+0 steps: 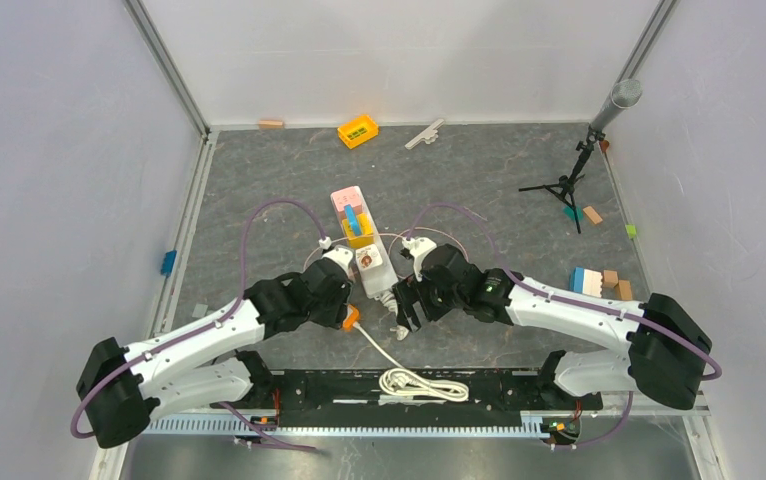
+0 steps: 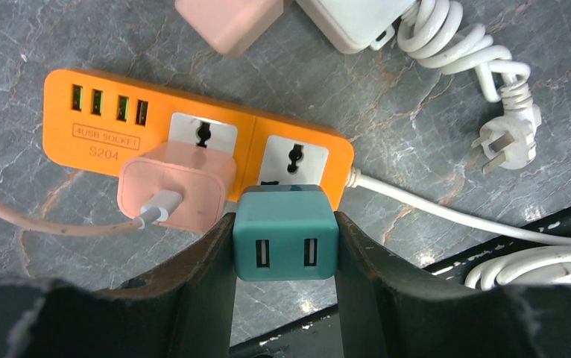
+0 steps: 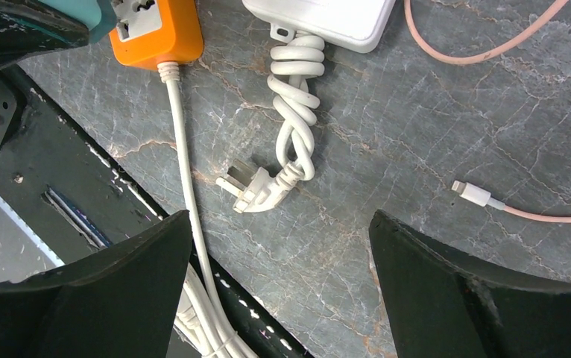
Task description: Insert the plug
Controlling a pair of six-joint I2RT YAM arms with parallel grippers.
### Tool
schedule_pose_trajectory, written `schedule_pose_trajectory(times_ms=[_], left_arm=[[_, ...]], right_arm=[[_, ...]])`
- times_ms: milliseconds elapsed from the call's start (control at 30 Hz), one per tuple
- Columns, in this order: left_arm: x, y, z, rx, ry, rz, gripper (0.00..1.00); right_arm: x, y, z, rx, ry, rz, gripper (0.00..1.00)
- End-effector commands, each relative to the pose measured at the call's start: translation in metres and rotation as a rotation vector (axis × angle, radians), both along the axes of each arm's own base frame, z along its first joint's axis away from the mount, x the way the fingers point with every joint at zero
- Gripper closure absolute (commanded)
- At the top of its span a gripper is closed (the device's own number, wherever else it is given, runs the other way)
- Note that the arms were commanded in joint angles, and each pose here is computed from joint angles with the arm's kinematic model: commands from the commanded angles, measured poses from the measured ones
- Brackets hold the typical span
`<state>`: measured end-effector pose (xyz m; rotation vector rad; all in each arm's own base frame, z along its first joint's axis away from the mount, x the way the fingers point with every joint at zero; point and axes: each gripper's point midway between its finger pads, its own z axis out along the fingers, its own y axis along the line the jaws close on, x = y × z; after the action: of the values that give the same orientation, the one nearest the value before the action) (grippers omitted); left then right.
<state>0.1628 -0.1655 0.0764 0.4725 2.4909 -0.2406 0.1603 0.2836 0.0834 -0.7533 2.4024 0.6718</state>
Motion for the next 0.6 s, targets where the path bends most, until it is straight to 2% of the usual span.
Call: schedule_pose_trajectory(times_ms=[0, 567], left_arm=[[0.000, 0.001, 0.009, -0.026, -0.013, 0.044, 0.98], [0.006, -0.005, -0.007, -0.005, -0.011, 0.022, 0.98]], right_arm=[[0.003, 0.006, 0.009, 0.048, -0.016, 0.003, 0.07], [0.001, 0.000, 0.005, 0.038, -0.016, 0.001, 0.07]])
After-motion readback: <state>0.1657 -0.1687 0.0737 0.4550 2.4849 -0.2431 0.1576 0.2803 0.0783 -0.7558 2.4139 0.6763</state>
